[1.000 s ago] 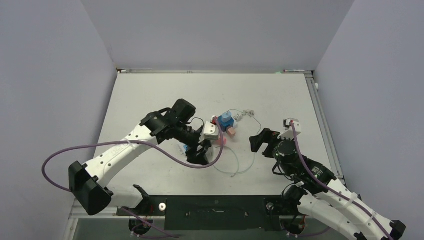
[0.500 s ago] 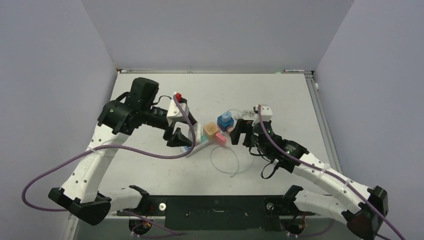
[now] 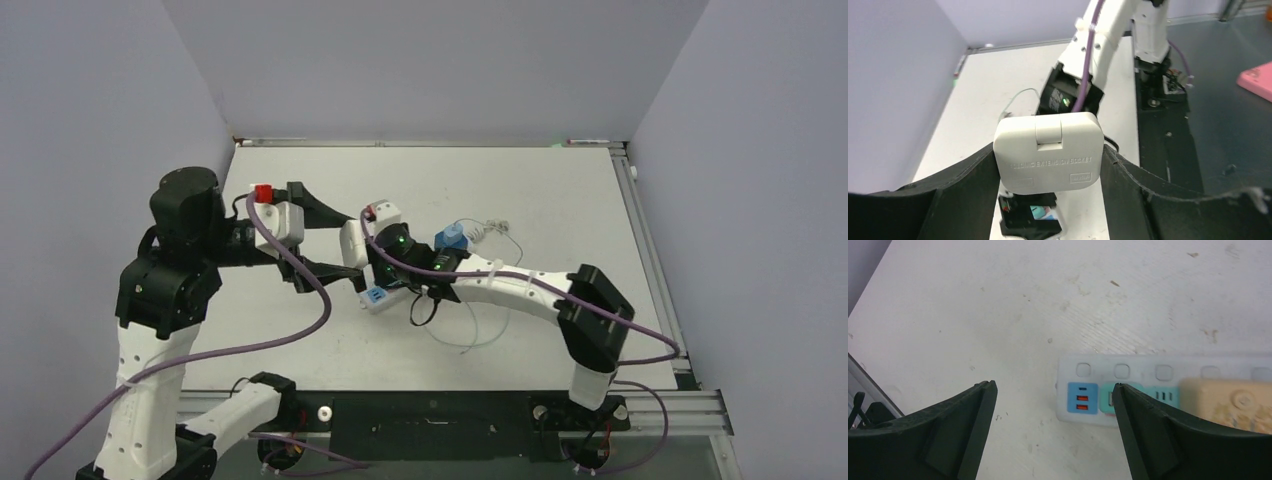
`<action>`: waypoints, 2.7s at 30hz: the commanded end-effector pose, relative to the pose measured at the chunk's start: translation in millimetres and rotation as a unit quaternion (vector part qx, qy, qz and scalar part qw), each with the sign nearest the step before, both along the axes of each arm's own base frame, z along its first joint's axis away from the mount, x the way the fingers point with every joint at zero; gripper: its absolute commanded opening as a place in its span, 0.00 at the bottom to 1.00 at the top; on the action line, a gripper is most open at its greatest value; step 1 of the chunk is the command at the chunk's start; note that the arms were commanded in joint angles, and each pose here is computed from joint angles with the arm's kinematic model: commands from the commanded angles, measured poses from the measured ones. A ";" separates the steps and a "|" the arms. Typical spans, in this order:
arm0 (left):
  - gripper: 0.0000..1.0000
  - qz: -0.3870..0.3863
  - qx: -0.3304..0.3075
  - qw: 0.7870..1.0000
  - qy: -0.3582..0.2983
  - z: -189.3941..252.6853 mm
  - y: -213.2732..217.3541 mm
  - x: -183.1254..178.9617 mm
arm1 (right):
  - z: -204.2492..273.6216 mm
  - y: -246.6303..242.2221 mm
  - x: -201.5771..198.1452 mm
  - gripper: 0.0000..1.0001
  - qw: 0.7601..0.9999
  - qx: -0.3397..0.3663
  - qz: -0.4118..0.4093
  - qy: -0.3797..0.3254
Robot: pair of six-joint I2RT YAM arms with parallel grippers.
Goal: Insert the plug
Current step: Pick up the plug from the center of the board, then adjust the socket at the center of the board.
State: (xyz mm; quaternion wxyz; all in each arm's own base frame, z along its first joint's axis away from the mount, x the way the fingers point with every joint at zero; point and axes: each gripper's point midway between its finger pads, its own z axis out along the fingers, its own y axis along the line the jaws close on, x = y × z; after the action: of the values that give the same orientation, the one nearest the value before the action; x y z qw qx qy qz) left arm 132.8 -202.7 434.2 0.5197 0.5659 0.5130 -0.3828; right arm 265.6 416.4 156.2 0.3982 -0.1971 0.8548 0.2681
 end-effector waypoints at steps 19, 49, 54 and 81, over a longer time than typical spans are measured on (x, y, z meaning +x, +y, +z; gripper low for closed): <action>0.18 0.164 -0.099 0.980 0.053 9.3 24.2 93.8 | -104.3 84.8 -25.3 0.90 0.987 -0.081 0.136 0.032; 0.19 0.166 -0.081 0.981 0.051 -15.6 29.1 107.1 | -34.0 -86.6 -29.3 0.90 0.968 -0.098 -0.217 0.085; 0.19 0.169 -0.091 0.980 0.056 -13.4 28.9 112.1 | -34.7 -67.0 -21.7 0.90 0.947 -0.151 -0.273 0.074; 0.21 0.265 -0.162 0.937 0.162 -39.9 106.9 184.9 | -8.3 -50.1 16.2 0.95 0.896 -0.173 -0.408 -0.034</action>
State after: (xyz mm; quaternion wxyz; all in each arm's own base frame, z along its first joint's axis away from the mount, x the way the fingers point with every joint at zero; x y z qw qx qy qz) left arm 310.8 -97.8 400.0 0.5949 0.2392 0.6579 -0.3951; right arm 275.5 412.2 101.3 0.4288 0.0816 0.8995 -0.0193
